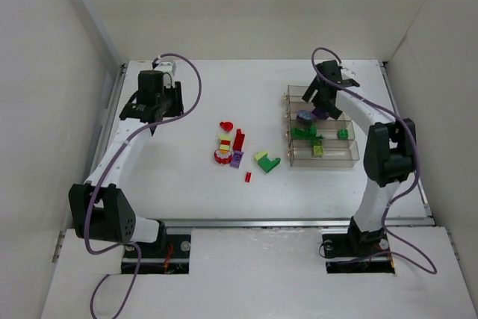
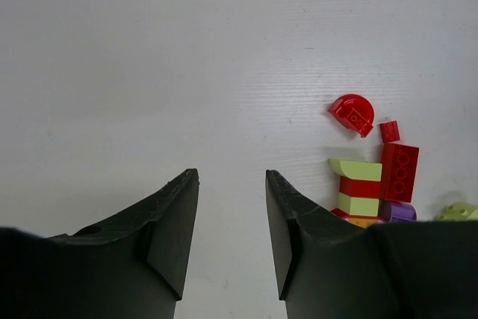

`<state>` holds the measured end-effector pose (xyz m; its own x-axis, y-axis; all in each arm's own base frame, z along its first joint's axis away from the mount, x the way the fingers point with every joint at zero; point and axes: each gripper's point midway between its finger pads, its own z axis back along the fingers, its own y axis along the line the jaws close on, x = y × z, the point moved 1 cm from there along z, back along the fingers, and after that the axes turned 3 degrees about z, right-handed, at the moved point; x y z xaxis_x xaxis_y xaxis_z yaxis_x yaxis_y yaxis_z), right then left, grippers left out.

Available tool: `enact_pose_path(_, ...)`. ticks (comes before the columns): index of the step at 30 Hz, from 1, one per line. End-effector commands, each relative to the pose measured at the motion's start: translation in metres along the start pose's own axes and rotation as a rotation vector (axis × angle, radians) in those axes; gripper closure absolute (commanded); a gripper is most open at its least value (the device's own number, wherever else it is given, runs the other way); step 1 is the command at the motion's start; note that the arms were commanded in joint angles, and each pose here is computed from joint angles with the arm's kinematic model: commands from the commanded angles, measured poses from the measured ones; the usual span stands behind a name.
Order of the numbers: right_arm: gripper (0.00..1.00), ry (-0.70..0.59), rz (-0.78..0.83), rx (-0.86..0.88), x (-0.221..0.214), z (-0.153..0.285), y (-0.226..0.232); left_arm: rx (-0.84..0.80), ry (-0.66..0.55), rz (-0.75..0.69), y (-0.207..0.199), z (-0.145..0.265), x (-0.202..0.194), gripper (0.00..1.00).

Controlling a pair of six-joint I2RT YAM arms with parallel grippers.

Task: Sort the legos into containers by color

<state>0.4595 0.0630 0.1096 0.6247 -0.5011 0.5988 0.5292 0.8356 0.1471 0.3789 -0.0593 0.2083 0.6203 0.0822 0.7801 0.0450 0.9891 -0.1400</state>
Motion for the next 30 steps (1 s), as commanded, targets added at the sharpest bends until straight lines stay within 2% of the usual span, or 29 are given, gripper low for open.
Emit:
enact_pose_path(1,0.0,-0.152,0.025,0.087,0.035,0.048,0.015,0.003,-0.056,-0.003,0.002,0.009,0.012,0.62)
enact_pose_path(3,0.0,-0.214,0.123,0.153,0.032,0.068,0.031,0.003,-0.056,-0.003,0.002,0.009,0.012,0.62)
enact_pose_path(4,0.0,-0.221,0.232,0.214,0.007,0.081,0.051,0.004,-0.047,-0.003,0.002,0.006,0.01,0.62)
enact_pose_path(5,0.0,-0.289,0.359,0.299,0.006,0.104,0.071,0.004,-0.047,-0.003,0.002,0.006,0.01,0.62)
enact_pose_path(6,0.0,-0.298,0.458,0.36,-0.01,0.116,0.086,0.004,-0.047,-0.003,0.002,0.006,0.01,0.62)
enact_pose_path(7,0.0,-0.264,0.607,0.501,-0.055,0.138,0.118,0.004,-0.047,-0.003,0.002,0.006,0.01,0.62)
enact_pose_path(9,0.02,-0.209,0.843,0.623,-0.106,0.152,0.136,0.004,-0.047,-0.003,0.002,0.006,0.01,0.62)
enact_pose_path(11,0.12,-0.108,0.962,0.75,-0.161,0.17,0.151,0.004,-0.047,-0.003,0.002,0.006,0.01,0.62)
enact_pose_path(12,0.15,-0.036,0.981,0.752,-0.18,0.164,0.151,0.004,-0.047,-0.003,0.002,0.006,0.01,0.62)
enact_pose_path(13,0.23,0.01,0.973,0.761,-0.189,0.161,0.151,0.004,-0.047,-0.003,0.002,0.006,0.01,0.62)
enact_pose_path(14,0.26,0.072,0.968,0.794,-0.205,0.165,0.153,0.004,-0.047,-0.003,0.002,0.006,0.01,0.62)
enact_pose_path(17,0.29,0.184,0.878,0.726,-0.22,0.153,0.149,0.004,-0.047,-0.003,0.002,0.006,0.01,0.62)
enact_pose_path(20,0.27,0.263,0.843,0.768,-0.237,0.154,0.151,0.004,-0.047,-0.003,0.002,0.006,0.01,0.62)
enact_pose_path(24,0.2,0.299,0.903,0.713,-0.263,0.145,0.15,-0.005,-0.045,-0.003,0.001,0.006,0.009,0.62)
enact_pose_path(30,0.18,0.312,0.98,0.662,-0.278,0.135,0.142,-0.005,-0.045,-0.003,0.001,0.006,0.009,0.62)
